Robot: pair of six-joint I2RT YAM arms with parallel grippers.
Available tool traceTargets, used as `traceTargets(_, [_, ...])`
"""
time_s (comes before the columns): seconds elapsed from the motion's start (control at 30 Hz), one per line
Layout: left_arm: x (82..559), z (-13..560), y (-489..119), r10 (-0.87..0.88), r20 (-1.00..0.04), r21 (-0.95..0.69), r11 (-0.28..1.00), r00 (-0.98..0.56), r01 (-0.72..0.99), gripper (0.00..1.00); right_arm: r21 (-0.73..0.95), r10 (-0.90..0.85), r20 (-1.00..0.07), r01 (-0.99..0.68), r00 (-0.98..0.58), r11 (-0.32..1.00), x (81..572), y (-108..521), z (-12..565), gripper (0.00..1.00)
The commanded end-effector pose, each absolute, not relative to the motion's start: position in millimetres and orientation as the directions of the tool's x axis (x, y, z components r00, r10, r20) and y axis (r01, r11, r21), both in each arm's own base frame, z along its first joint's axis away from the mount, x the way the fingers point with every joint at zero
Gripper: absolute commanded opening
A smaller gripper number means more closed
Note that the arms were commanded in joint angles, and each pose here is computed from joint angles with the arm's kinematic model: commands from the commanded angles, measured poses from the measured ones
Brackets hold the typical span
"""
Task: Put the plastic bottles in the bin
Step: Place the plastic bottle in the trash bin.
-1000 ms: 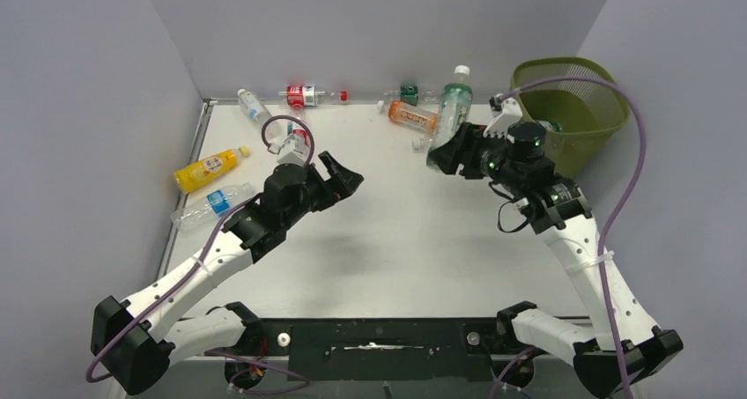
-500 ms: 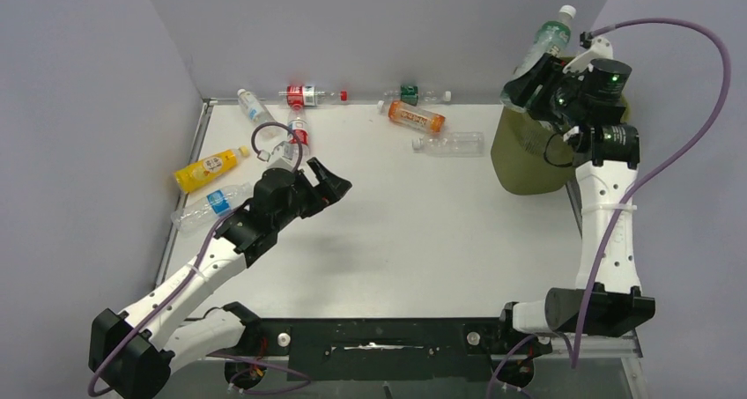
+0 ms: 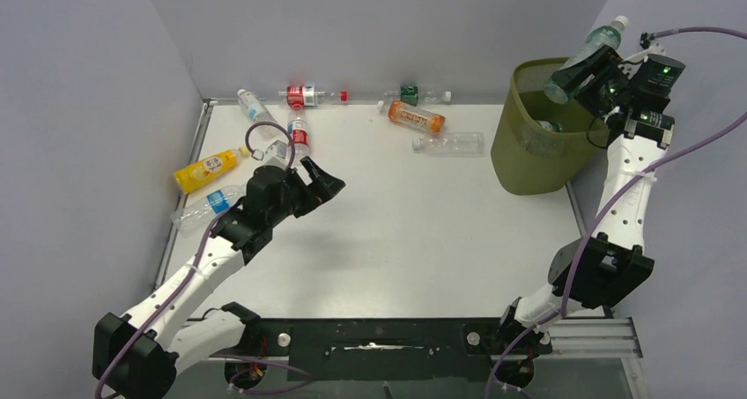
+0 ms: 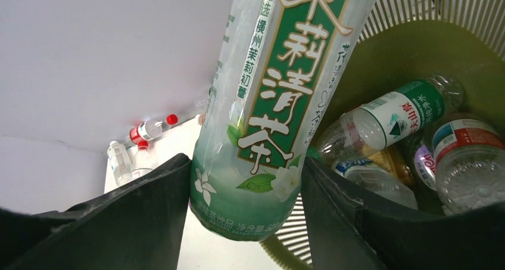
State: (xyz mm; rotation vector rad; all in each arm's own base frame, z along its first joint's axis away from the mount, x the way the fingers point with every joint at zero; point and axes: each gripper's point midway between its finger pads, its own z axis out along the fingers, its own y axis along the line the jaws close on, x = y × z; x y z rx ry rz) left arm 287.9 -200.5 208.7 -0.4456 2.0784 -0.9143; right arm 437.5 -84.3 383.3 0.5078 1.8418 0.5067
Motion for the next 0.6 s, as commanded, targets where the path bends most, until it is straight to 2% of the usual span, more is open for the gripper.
traceTargets(0.0, [295.5, 226.8, -205.3, -0.58, -0.556, -0.753, 0.654, -0.596, 0.066, 0.86, 0.579, 0.554, -0.792, -0.029, -0.258, 0.815, 450.3, -76.7, 417.5, 0.64])
traceTargets(0.07, [297.4, 227.0, -204.9, -0.581, -0.556, -0.753, 0.655, -0.594, 0.065, 0.86, 0.578, 0.551, -0.791, -0.027, -0.266, 0.816, 453.5, -80.0, 414.7, 0.68])
traceTargets(0.17, [299.0, 228.6, -204.9, -0.578, -0.559, -0.751, 0.657, -0.594, 0.066, 0.86, 0.569, 0.544, -0.792, -0.011, -0.278, 0.822, 454.2, -84.5, 407.8, 0.85])
traceTargets(0.23, [299.9, 227.0, -204.1, -0.578, -0.559, -0.747, 0.662, -0.595, 0.06, 0.86, 0.563, 0.539, -0.793, -0.001, -0.284, 0.827, 451.9, -87.0, 405.0, 0.9])
traceTargets(0.57, [308.8, 223.5, -209.8, -0.543, -0.58, -0.724, 0.686, -0.607, 0.079, 0.86, 0.52, 0.503, -0.83, -0.009, -0.241, 0.854, 408.4, -71.2, 428.1, 0.94])
